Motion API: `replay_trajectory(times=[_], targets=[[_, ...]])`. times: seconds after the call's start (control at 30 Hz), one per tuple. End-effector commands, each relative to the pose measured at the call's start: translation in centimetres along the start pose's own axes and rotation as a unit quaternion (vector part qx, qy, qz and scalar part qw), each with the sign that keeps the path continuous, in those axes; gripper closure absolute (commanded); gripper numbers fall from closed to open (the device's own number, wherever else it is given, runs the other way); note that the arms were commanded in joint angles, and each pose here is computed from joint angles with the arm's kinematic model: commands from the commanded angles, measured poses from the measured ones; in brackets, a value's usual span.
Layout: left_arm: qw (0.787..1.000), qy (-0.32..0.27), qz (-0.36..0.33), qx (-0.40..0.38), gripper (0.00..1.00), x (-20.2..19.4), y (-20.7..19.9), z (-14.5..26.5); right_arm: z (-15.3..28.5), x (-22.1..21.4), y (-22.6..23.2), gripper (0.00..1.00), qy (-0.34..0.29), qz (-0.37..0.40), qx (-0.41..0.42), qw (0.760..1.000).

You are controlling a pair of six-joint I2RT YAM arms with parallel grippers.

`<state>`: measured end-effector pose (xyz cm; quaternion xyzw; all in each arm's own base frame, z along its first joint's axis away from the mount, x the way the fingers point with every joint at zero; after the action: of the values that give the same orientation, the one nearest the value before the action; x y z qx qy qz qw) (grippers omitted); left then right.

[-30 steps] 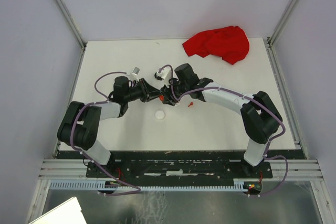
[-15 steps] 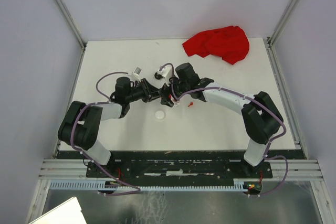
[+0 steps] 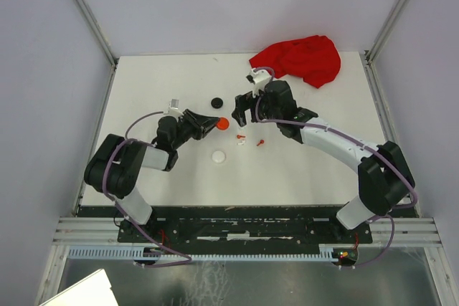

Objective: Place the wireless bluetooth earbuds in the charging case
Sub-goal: Pick up the charging case at the center of the board, then open the charging case.

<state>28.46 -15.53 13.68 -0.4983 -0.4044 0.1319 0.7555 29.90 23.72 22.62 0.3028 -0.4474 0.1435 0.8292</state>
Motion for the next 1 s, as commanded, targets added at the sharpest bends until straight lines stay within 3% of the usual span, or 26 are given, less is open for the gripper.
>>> replay_trajectory(times=[0.0, 0.3, 0.97], targets=[[0.993, -0.096, 0.037, -0.064, 0.97, 0.7, -2.3, -0.8, -0.5, 1.1, 0.2, 0.00, -0.048, -0.087, -0.050, 0.994], [0.986, -0.130, 0.062, -0.085, 0.97, -1.1, -3.5, -1.7, -1.7, 0.2, -0.4, 0.00, -0.019, -0.107, -0.083, 0.991], [0.982, -0.139, 0.082, -0.098, 0.97, -1.1, -4.1, -1.2, -3.8, -1.8, -1.3, 0.01, 0.026, -0.114, -0.101, 0.988]])
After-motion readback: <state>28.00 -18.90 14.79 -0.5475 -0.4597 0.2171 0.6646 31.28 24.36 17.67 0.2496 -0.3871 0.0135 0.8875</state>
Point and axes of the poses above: each gripper's point midway between its finger pads, its own z axis back along the fingers, its own y axis along the line the jaws close on, x = y × z, the point moved 10 cm from there along z, back along the fingers, and after that the axes turned 14 degrees about -z, right-handed, at the moved point
